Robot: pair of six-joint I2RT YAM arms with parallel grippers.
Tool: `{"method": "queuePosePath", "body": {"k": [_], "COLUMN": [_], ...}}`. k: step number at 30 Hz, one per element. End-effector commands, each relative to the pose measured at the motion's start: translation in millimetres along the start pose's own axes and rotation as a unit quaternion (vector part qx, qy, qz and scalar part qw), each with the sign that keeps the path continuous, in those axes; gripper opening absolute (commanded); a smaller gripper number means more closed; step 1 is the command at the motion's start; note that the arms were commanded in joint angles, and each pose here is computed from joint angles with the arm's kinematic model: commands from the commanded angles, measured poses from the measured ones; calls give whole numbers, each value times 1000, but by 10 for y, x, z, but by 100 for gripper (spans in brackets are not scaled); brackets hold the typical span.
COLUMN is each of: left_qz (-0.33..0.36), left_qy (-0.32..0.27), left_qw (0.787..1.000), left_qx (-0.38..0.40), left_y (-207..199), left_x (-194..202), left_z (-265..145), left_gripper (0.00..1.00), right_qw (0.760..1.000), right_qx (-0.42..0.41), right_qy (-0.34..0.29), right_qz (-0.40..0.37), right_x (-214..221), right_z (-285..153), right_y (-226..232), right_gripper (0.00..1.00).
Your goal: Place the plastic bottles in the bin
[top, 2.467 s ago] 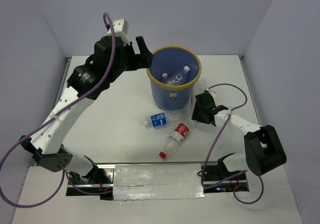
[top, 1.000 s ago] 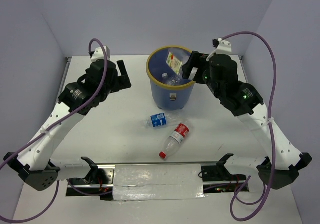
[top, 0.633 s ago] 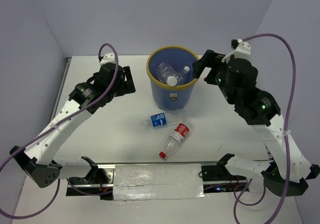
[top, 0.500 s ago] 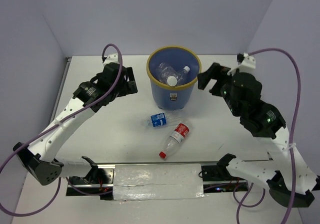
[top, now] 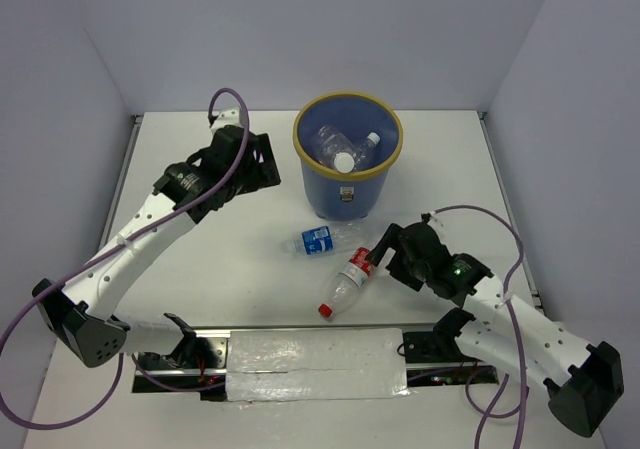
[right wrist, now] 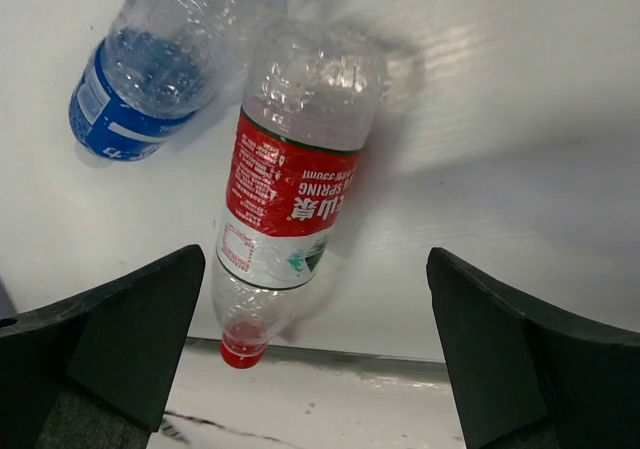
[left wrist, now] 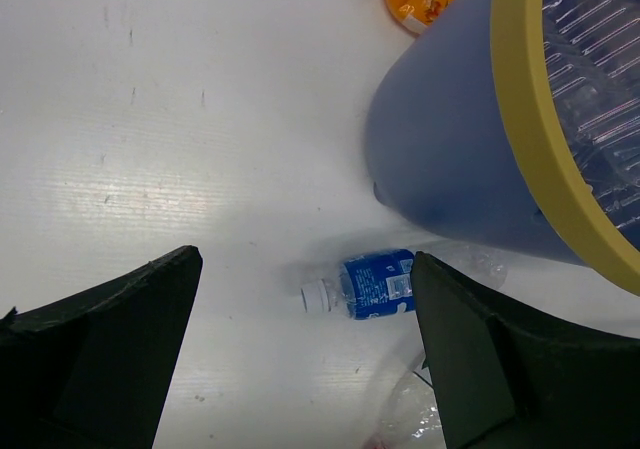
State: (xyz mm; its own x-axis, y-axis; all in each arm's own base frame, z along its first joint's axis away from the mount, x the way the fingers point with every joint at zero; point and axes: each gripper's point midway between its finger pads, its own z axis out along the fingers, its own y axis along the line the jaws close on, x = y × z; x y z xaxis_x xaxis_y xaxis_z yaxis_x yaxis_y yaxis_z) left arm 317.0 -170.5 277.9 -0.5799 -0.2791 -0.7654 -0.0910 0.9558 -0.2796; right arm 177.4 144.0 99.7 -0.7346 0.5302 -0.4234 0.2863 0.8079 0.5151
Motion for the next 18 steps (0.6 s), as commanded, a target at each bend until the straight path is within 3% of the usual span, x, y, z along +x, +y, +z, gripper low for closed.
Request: {"method": "queuePosePath", "body": {"k": [1,12,18], "left_qz": [-15,4,8], "left_qy": [-10,49,49], "left_qw": [1000,999,999], "left_qx": [7,18,18], "left_y": [-22,-7,14], "left_x": [-56,425,465], "left_z": [4,272,296], "left_gripper": [99,99,99], "right_qw": [992,995,996], "right_qx": [-97,-53,-13], "right_qy": [10,64,68], "right_qz": [75,54,53], "right_x": [-17,244,377], "right_z": [57,603,734], "right_y": [505,444,155], "right_gripper": [100,99,80]}}
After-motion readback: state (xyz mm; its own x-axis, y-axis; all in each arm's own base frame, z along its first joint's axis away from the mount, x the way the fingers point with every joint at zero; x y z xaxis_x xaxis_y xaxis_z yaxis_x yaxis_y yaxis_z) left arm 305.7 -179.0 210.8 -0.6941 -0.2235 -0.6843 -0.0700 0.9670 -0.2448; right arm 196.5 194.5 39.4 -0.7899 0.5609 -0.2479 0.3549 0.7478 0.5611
